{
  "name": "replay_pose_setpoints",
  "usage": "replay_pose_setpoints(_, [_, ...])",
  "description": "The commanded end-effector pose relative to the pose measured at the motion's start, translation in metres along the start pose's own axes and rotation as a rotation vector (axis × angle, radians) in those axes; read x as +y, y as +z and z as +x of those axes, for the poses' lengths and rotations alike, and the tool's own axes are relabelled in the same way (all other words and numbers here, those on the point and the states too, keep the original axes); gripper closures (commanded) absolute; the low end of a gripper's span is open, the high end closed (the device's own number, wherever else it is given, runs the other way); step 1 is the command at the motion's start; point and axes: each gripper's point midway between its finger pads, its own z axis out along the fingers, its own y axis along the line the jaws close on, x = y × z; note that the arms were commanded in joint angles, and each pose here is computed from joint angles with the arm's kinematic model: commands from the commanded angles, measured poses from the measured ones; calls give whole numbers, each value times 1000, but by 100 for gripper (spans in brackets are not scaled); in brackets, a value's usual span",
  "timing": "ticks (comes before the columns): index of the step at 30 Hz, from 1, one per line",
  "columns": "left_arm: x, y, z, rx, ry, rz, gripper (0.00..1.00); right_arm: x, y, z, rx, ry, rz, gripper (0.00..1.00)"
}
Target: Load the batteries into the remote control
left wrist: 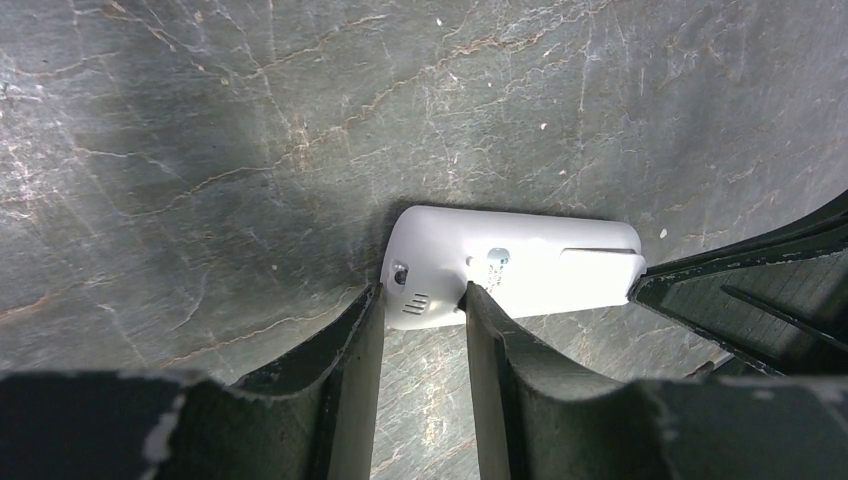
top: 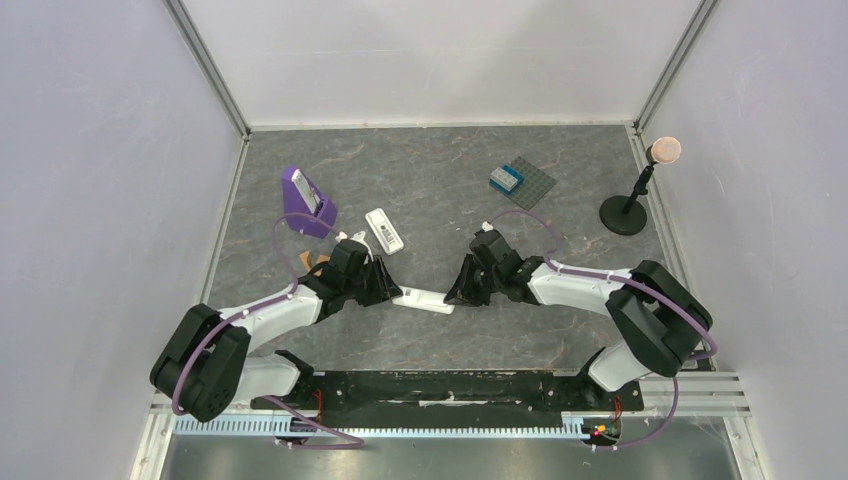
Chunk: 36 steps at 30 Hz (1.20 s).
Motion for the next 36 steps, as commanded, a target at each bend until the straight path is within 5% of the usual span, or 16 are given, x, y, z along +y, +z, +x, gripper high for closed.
replay_pose_setpoints(1, [0,1,-6,-12,21,-7,59,12,4,-7,-21,-23,-20,89])
replay_pose_setpoints(36, [-3,3,0,-1,16,31,59,-47,30,23,-84,-147,296,96])
